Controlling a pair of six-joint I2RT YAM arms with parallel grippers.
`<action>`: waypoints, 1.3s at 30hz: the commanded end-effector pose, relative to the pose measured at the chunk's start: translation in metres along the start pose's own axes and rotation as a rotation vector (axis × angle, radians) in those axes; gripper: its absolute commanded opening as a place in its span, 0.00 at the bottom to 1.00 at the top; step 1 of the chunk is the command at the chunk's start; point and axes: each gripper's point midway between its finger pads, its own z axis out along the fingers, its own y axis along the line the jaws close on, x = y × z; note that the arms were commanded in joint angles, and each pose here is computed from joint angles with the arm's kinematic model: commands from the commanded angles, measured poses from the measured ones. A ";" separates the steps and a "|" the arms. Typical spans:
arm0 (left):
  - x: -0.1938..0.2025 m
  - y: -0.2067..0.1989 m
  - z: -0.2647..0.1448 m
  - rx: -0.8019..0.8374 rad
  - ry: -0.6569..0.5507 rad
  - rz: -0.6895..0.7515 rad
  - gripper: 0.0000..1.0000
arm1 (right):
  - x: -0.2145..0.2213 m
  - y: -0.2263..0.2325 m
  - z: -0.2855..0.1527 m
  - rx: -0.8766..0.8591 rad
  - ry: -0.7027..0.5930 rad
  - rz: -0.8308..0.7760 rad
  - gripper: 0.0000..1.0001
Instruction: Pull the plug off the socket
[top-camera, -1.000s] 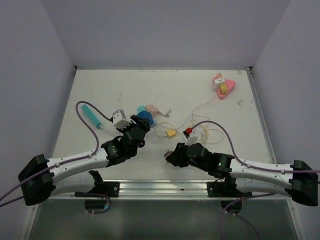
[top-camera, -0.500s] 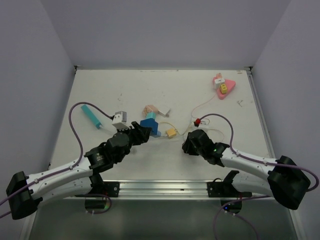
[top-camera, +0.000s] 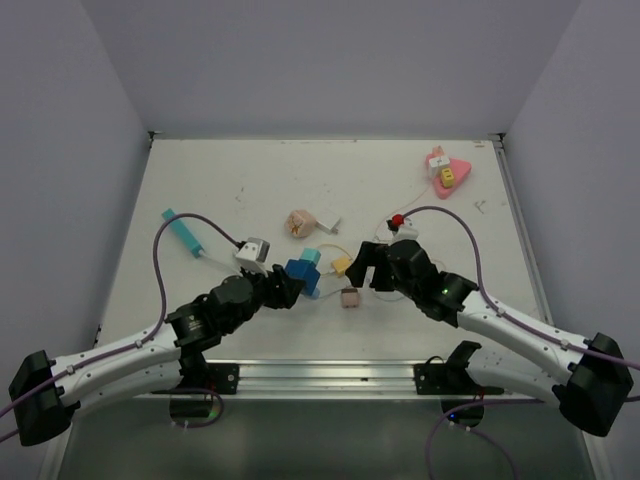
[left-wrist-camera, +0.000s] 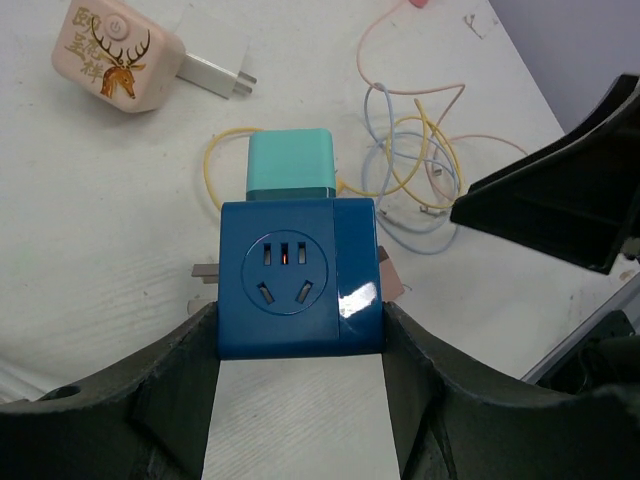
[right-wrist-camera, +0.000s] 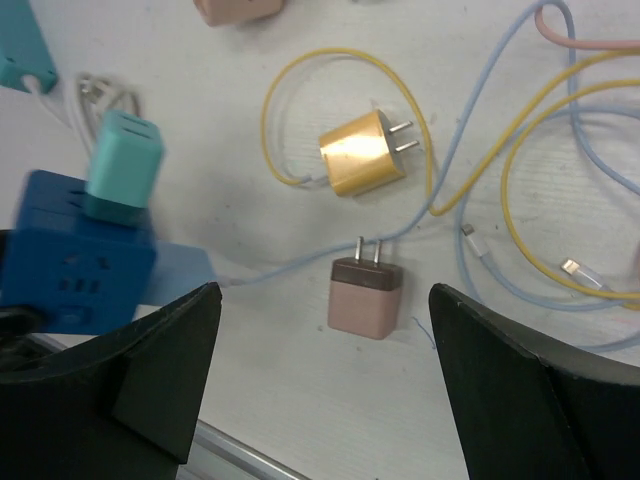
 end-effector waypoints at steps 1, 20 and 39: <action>-0.014 -0.020 -0.002 0.106 -0.051 0.012 0.00 | -0.023 0.022 -0.018 -0.066 -0.032 0.002 0.89; -0.002 -0.035 0.000 0.197 -0.035 -0.016 0.00 | -0.049 0.094 0.027 -0.271 -0.059 0.378 0.84; 0.003 -0.035 0.003 0.206 -0.037 -0.031 0.00 | -0.009 0.114 0.039 -0.348 0.060 0.387 0.31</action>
